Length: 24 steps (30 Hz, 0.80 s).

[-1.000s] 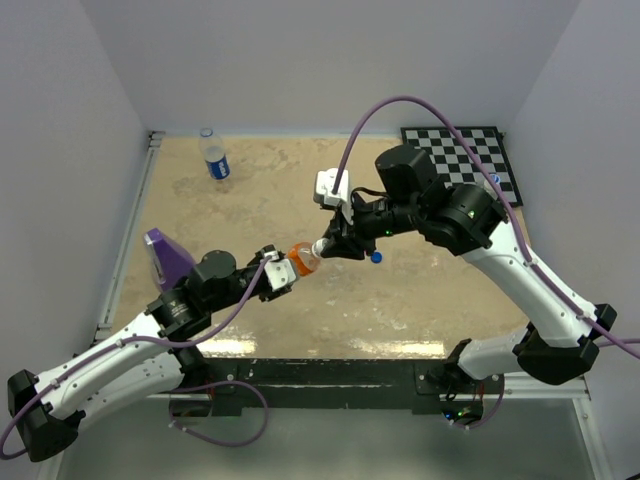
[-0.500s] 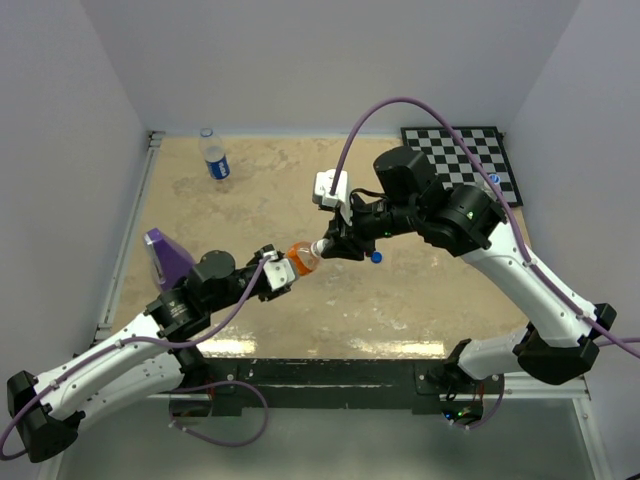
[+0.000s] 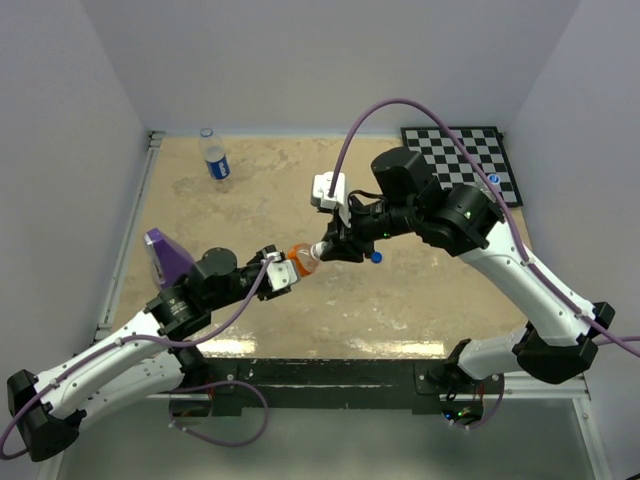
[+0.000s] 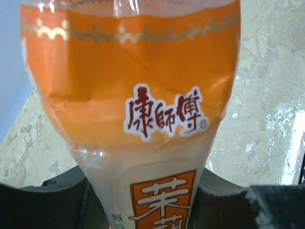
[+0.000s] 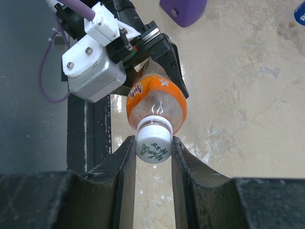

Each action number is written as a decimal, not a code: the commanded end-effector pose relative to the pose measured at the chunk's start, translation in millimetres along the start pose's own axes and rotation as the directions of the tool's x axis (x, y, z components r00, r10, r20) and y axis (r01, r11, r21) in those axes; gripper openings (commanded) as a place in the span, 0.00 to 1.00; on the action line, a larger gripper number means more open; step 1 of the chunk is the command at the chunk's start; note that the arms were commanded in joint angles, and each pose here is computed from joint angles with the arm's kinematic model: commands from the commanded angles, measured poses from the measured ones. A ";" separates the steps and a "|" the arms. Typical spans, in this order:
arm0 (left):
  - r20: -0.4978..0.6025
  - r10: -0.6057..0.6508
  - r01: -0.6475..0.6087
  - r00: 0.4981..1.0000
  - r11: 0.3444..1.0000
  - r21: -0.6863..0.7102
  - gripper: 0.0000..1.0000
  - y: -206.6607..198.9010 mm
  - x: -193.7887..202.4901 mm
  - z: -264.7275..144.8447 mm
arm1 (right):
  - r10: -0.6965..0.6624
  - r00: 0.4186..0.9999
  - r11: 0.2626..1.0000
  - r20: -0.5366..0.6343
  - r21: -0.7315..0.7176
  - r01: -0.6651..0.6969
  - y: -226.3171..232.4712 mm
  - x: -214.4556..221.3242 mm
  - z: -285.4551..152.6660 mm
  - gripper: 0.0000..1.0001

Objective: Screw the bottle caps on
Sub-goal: Screw the bottle cap onto the plastic bottle.

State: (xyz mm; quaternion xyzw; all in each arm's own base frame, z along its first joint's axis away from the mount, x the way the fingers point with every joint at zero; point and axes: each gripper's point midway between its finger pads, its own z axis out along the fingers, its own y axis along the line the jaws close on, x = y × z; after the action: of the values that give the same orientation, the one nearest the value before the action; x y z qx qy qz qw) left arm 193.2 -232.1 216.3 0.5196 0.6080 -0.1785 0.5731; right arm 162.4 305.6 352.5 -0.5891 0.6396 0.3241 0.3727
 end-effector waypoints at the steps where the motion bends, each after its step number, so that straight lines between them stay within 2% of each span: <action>1: 0.124 0.052 -0.052 0.991 0.999 0.000 0.47 10.3 -44.9 -3.1 | -0.017 1.000 0.999 -0.013 -0.041 0.016 4.7 0.6 10.1 0.00; 12: 0.121 0.040 -0.039 0.992 0.999 -0.004 0.44 12.3 -47.6 -2.8 | -0.010 1.000 1.000 -0.027 0.013 0.010 -2.6 1.5 9.2 0.00; 20: 0.072 -0.015 0.013 0.997 0.999 0.035 0.42 5.1 -37.4 4.7 | -0.039 0.999 0.997 -0.022 -0.067 0.037 14.3 3.3 13.2 0.00; 24: 0.103 -0.018 0.016 0.995 1.000 0.021 0.42 7.6 -44.5 1.6 | -0.038 0.999 0.998 -0.027 -0.059 0.036 13.5 4.4 13.8 0.00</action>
State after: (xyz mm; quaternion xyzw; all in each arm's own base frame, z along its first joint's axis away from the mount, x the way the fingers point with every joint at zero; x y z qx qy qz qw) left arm 191.1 -234.4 199.5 0.5361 0.6302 -0.1809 0.5317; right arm 156.9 310.4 342.1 -0.6039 0.6383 0.3196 0.3547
